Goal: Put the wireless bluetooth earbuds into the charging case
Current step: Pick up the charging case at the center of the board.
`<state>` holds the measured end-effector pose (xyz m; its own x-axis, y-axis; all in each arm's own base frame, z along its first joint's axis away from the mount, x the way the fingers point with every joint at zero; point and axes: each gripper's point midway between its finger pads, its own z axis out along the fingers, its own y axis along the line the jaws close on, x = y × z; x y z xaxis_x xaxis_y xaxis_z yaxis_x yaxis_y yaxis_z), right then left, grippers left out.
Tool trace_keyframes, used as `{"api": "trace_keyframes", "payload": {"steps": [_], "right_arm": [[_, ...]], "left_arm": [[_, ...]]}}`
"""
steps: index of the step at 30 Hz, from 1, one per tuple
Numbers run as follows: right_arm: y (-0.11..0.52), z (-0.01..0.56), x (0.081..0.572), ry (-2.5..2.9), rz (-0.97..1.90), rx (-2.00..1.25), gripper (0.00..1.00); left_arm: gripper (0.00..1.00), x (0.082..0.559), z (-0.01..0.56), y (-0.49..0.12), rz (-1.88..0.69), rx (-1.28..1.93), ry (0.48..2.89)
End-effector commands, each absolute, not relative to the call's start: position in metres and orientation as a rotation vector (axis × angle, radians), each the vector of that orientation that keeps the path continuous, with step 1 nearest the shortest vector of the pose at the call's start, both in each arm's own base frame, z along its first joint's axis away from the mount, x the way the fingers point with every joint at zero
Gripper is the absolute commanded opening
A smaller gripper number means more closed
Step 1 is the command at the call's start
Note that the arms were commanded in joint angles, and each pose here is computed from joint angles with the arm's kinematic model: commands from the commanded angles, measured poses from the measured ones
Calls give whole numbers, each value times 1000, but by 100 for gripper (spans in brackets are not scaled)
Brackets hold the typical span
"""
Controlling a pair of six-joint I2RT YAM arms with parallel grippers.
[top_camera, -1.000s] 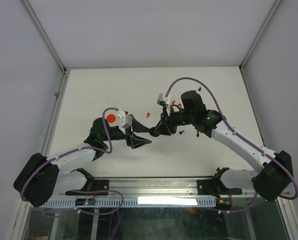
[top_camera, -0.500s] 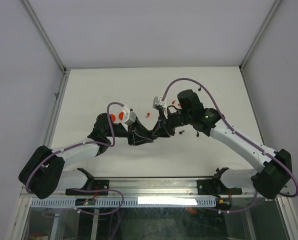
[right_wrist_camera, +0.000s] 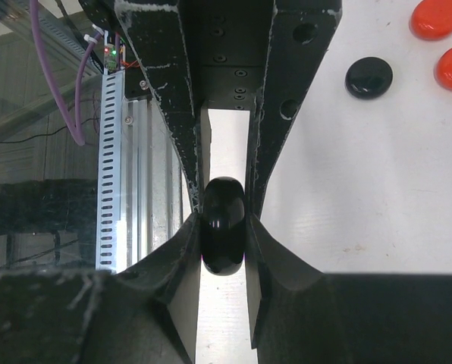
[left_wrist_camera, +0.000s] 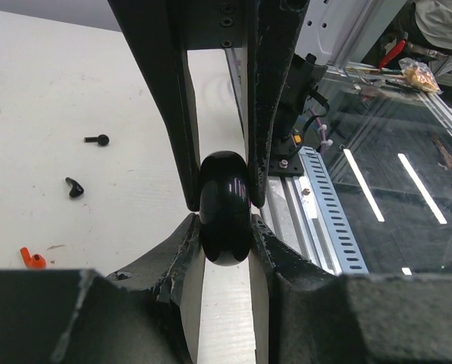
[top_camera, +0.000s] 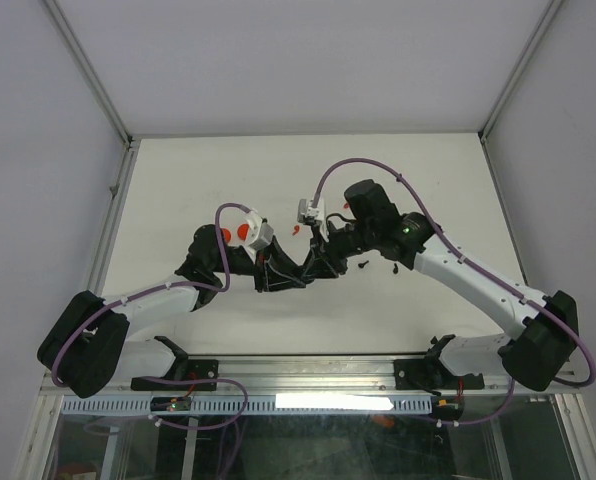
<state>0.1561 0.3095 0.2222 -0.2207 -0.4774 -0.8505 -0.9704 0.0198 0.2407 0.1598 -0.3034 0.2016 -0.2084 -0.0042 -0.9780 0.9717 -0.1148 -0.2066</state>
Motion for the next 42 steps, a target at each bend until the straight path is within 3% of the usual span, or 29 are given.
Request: {"api": "trace_keyframes", "payload": {"steps": [1, 6, 13, 17, 22, 27, 35, 38, 40, 42], "right_arm": [[318, 238, 159, 1686, 1112, -1504, 8], [319, 233, 159, 1712, 1088, -1521, 7], [322, 232, 158, 1718, 1076, -1535, 7], [321, 229, 161, 1732, 1046, -1530, 6], [320, 232, 160, 1720, 1042, -1528, 4], [320, 236, 160, 1704, 1038, -1518, 4], [317, 244, 157, 1668, 1041, -1503, 4], [316, 246, 157, 1662, 1039, -1485, 15], [316, 247, 158, 1655, 1031, -1468, 28], [315, 248, 162, 1653, 1013, -1441, 35]], "left_arm": [[20, 161, 219, -306, -1444, 1209, 1208], [28, 161, 221, -306, -1443, 1204, 1209], [27, 162, 219, -306, -1439, 1203, 1213], [37, 162, 219, -305, -1438, 1202, 1212], [40, 162, 218, -305, -1428, 1200, 1209], [35, 163, 215, -305, -1425, 1199, 1220], [10, 164, 211, -304, -1409, 1187, 1234], [1, 166, 212, -303, -1383, 1180, 1229], [0, 168, 213, -302, -1359, 1168, 1230], [0, 170, 214, -301, -1335, 1155, 1225]]}}
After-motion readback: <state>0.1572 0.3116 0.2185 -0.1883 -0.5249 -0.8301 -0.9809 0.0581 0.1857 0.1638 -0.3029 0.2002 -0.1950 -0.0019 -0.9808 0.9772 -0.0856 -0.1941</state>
